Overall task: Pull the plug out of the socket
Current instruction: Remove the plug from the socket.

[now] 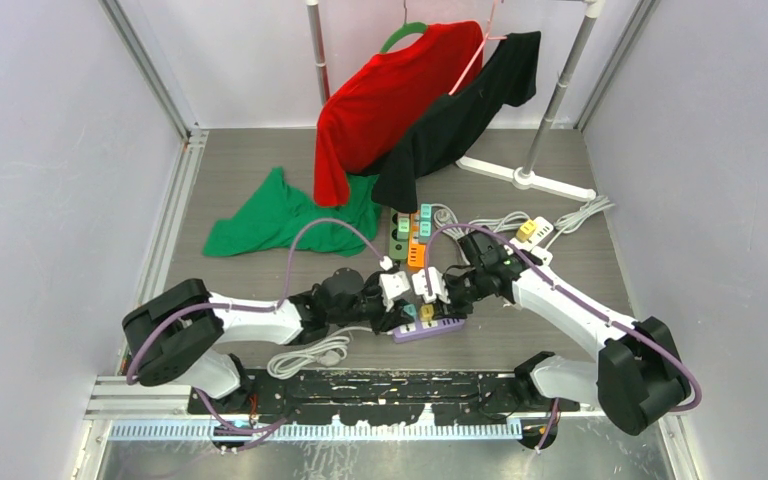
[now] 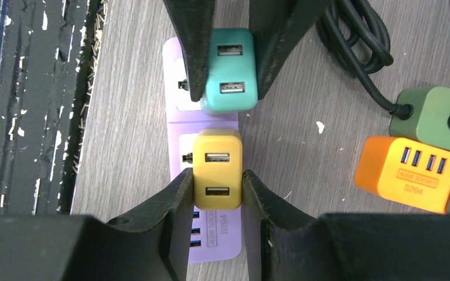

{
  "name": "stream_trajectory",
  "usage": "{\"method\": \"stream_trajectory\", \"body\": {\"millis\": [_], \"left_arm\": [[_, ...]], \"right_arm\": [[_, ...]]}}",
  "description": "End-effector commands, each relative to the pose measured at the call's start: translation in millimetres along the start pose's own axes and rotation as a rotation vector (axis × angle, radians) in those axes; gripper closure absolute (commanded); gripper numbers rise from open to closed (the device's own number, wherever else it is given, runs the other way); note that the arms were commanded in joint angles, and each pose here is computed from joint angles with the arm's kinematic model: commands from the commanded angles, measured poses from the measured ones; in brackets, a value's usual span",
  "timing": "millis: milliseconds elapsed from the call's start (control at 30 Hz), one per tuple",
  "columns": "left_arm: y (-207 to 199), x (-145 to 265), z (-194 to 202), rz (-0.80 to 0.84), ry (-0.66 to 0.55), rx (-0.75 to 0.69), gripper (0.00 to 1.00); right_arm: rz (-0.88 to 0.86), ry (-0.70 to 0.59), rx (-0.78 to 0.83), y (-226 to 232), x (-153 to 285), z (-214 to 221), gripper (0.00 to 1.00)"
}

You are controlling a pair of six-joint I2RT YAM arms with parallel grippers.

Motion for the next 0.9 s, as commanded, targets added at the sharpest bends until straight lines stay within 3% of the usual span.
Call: {"method": "stream_trajectory", "body": {"millis": [0, 200, 300, 467, 600, 867], "left_arm": [[0, -2, -68, 0.096, -0.297, 0.080, 1.00], [-6, -1, -66, 0.012, -0.254, -0.161, 1.00], [-6, 4, -67, 0.002, -0.294, -0.128, 1.00], [-1, 3, -72, 0.068, -0.403, 0.059, 1.00], [-12, -7, -65, 0.003, -0.291, -0.153, 1.00], [-8, 7, -51, -0.046, -0.252, -0.183, 1.00]], "right_arm": [[-0.027, 0.111, -0.017, 9, -2, 18, 0.95], [-0.044, 0.133, -0.002, 11, -7, 20, 0.96], [-0.041, 0.143, -0.003, 11, -8, 21, 0.96], [-0.029, 0.157, -0.018, 8, -9, 23, 0.96], [-0.031, 0.169, -0.025, 8, -10, 26, 0.96], [-0.036, 0.146, -0.065, 7, -7, 18, 0.95]]}}
Point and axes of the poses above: each gripper's point midway between its finger pads, its own x axis back along the fingers, its own y axis along the line the jaws close on, z = x × y, the point moved 5 cm from there along x, back along the fingers, and after that the axes turned 1 degree about -x, right-handed, at the moved point
